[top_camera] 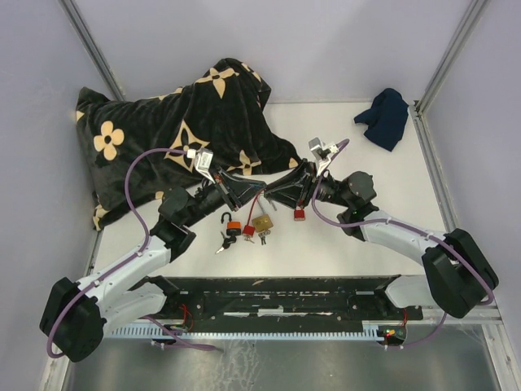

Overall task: Unlock with the key
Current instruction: Pick up the key from the center of the board.

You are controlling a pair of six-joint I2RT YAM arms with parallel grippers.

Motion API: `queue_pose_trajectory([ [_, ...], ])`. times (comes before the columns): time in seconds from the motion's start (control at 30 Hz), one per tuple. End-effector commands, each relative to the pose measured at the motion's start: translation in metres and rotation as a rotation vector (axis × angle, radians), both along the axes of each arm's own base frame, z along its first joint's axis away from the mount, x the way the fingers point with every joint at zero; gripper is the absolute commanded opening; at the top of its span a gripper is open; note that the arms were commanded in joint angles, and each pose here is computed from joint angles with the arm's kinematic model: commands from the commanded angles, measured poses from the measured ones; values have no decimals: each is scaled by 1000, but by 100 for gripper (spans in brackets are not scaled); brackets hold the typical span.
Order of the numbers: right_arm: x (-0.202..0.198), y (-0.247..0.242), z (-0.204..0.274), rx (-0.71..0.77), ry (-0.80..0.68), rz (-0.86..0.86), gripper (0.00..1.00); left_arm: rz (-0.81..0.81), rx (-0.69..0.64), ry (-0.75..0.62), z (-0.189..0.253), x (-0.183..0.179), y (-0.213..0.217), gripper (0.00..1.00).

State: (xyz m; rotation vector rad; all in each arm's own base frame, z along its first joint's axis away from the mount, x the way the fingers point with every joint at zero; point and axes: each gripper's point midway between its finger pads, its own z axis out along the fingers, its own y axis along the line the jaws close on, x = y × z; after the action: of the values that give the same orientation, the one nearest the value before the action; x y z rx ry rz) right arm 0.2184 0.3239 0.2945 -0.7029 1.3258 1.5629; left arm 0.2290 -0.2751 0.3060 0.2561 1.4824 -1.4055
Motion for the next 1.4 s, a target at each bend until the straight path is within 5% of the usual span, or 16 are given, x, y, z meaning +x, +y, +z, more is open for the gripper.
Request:
queue_pose_trajectory([
  [0.0,-9,0,32,70,-86,51,36,-3,-50,-46,21,-3,0,3],
  [0.87,-10,2,11,-1,-30,70,2,66,-78,-14,18,6,8,3],
  [1.1,-12,0,10,-15,-15,63,21,64,-93,-14,19,6,8,3],
  [1.37,-11,0,15,-5,-12,56,32,65,-97,-6,18,7,8,3],
])
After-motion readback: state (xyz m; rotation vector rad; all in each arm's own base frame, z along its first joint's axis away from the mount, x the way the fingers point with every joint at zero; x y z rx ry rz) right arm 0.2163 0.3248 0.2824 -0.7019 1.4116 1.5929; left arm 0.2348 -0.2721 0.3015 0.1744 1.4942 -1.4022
